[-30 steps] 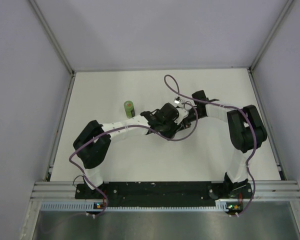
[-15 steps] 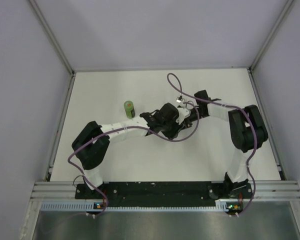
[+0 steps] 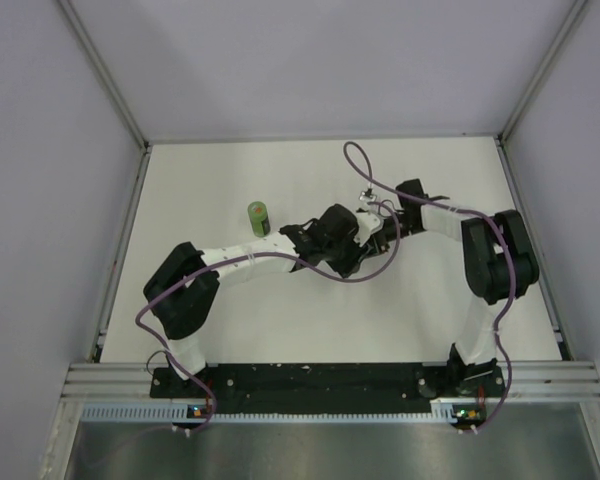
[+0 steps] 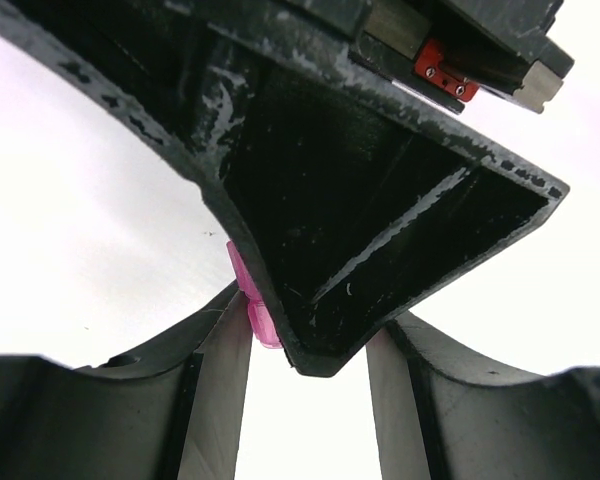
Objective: Sort the pills into containers
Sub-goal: Close the pill container at the center of the board.
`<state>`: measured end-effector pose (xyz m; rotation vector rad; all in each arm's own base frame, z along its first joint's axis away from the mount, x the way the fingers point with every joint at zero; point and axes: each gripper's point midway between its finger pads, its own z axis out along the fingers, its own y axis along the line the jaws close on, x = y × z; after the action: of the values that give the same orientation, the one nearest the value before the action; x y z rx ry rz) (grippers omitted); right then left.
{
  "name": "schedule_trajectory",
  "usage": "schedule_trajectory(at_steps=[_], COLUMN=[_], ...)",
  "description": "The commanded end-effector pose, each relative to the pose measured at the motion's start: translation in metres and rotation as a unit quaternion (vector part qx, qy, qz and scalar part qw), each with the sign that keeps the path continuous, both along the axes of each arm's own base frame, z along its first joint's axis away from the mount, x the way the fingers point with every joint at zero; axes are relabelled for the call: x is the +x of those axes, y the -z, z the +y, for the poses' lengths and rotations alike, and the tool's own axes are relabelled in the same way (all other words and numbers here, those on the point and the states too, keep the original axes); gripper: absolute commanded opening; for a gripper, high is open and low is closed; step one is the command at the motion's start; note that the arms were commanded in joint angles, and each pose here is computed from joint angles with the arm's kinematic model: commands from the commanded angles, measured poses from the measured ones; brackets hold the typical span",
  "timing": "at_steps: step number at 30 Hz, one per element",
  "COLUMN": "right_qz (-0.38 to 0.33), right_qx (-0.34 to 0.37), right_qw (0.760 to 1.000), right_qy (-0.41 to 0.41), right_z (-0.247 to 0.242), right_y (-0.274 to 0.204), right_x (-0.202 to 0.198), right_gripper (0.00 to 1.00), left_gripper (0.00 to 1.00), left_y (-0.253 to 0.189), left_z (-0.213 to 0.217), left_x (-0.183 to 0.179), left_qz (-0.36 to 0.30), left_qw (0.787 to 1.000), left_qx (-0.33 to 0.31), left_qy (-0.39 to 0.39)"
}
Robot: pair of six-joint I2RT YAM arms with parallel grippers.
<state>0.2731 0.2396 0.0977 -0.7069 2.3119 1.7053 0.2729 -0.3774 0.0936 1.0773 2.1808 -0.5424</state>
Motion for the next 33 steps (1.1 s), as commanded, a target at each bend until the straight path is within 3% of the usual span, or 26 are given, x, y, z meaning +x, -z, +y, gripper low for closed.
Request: schedule_trajectory(at_steps=[1,8,15,23,26,29,33], right_qz=[-0.037,-0.038,-0.042,-0.044,-0.046,-0.052,-0.073], right_qx=[0.05,0.053,0.046,0.04,0.036,0.027,0.019], right_qw=[0.998,0.998,0.998,0.998,0.998,0.998,0.997], right_qy=[-0.007,0.007,0.015,0.024,0.026,0.03,0.033], right_z=[-0.002,-0.01,-0.013,-0.018,-0.018,-0.019,-0.021], right_y=[-0.042,-0.045,-0.043,-0.042,-0.041,-0.038,-0.038], right_x=[0.002,0.008,0.012,0.018,0.019,0.021,0.022], right_gripper=[0.49,0.44,0.32,0.36,0.22,0.0,0.0], left_gripper=[0.0,0.0,0.0,0.0,0.0,0.0,0.0], left_y=[-0.014,-0.014,-0.013,-0.008,-0.008,-0.011,-0.015], left_z=[0.0,0.001,0.002,0.002,0.001,-0.002,-0.007], left_x=[0.012,0.011,0.011,0.008,0.007,0.007,0.004], left_qz=[-0.026,-0.024,-0.022,-0.017,-0.014,-0.011,0.0], left_qw=[0.999,0.999,1.0,1.0,1.0,1.0,1.0], left_qx=[-0.018,-0.018,-0.017,-0.015,-0.017,-0.022,-0.026], left_qy=[-0.011,-0.011,-0.009,-0.006,-0.004,-0.001,0.006])
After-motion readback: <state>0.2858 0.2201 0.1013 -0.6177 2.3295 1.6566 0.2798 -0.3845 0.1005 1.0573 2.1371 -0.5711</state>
